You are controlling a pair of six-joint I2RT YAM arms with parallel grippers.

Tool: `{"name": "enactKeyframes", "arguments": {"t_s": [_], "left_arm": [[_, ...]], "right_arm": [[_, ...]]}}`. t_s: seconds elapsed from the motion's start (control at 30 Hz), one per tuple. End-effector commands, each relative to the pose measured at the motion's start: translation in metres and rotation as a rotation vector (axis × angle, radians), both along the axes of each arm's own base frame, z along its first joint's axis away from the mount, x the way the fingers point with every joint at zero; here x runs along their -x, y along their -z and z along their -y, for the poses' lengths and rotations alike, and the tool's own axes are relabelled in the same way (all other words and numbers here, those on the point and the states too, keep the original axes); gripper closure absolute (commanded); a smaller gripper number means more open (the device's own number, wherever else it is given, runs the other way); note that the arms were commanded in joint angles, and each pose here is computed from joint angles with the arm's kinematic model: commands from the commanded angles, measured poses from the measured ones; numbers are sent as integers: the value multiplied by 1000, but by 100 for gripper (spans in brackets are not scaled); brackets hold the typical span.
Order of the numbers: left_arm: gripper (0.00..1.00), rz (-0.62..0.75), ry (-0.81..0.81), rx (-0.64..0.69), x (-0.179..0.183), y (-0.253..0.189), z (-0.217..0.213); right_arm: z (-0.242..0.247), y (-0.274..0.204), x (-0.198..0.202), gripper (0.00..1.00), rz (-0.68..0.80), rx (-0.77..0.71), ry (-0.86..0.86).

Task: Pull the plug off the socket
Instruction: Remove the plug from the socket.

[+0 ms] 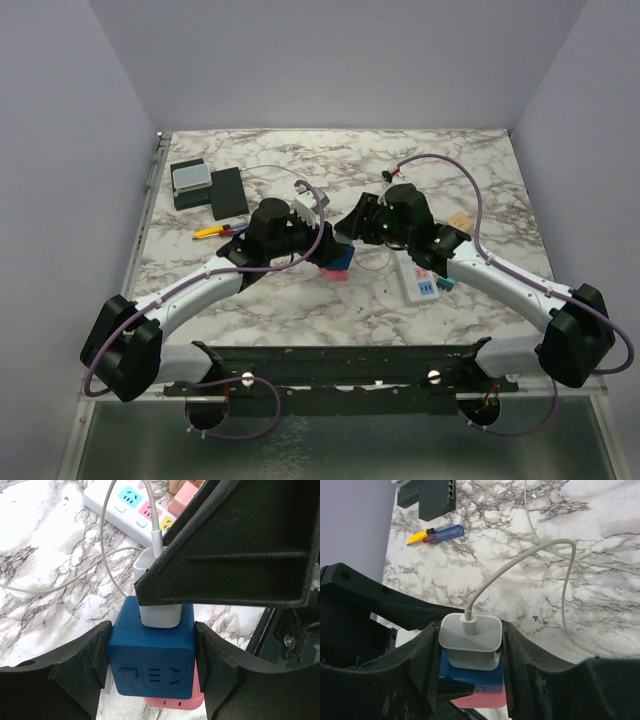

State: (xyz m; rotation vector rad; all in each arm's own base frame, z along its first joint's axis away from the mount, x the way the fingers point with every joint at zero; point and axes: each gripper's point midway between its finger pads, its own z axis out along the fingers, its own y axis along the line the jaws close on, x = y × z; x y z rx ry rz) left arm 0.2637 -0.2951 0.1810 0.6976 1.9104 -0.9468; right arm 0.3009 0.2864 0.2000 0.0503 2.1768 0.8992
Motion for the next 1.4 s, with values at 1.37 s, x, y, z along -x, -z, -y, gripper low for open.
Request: {"name": "enactKeyframes", "arguments": {"t_s": [1.37], "left_arm": [[100, -37, 57, -165, 17, 35, -1]], "right_arm": [[36, -45, -54, 99, 134, 154, 193]]}}
